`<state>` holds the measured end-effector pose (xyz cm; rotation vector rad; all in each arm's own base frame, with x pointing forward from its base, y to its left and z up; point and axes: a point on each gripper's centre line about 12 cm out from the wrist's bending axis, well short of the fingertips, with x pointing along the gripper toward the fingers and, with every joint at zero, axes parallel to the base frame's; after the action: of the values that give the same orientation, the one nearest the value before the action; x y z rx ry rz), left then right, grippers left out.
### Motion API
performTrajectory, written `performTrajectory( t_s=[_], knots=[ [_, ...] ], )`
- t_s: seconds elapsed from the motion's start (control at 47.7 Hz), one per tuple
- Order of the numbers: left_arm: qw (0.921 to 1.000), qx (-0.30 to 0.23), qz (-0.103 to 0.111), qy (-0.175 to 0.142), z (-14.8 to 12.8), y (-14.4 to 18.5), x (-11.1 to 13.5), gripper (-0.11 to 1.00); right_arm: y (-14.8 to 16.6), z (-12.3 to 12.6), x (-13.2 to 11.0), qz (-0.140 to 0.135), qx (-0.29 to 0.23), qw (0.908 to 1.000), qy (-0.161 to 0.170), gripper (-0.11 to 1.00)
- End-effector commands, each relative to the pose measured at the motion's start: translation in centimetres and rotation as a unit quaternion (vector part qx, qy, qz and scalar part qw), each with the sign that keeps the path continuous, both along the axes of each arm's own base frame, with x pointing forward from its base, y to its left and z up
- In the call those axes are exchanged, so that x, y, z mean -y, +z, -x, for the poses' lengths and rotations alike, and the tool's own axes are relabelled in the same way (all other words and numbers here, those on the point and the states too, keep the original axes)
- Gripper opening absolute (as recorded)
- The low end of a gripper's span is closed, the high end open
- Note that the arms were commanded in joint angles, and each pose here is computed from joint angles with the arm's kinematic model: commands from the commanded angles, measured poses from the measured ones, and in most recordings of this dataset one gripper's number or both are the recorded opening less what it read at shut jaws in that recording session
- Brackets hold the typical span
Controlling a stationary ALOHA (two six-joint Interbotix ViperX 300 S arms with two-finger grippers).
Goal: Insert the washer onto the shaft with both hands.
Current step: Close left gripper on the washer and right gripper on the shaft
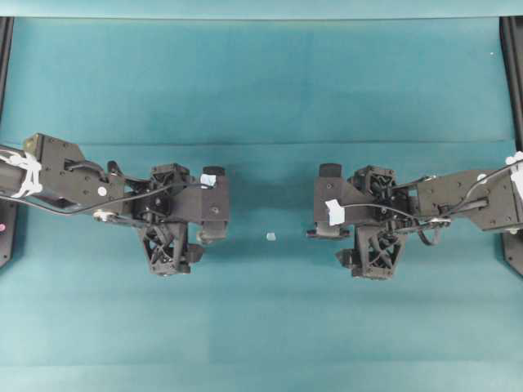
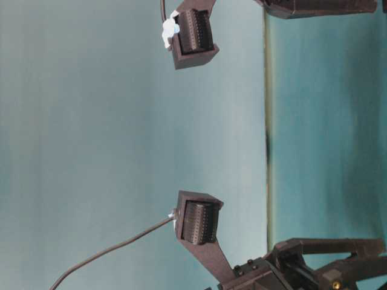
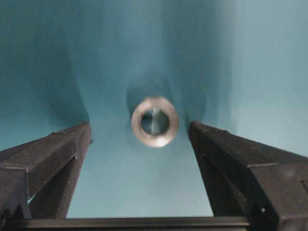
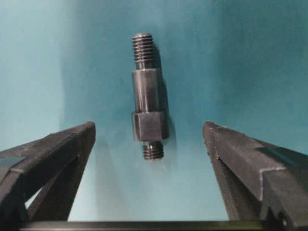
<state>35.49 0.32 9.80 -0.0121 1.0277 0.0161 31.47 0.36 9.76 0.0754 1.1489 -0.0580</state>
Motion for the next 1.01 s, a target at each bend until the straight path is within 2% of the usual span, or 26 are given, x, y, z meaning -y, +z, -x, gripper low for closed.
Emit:
performTrajectory(
  t_s=[0.0,0.734,0.985],
  knots=[
    [1.0,0.009,-0.001,-0.001,-0.3,0.2,0.0,0.93,0.1,-0.2,0.1,0.002,0.007,1.0,0.003,0.81],
    [1.0,-0.001,0.001,-0.009,0.0,-0.6,0.8,0.93,-0.2,-0.4,0.6,0.003,0.009,1.0,-0.003,0.81],
    [1.0,0.005,0.008,-0.003,-0.4,-0.3,1.1,0.93,-0.1,-0.4,0.6,0.002,0.013,0.9999,-0.003,0.81]
  ],
)
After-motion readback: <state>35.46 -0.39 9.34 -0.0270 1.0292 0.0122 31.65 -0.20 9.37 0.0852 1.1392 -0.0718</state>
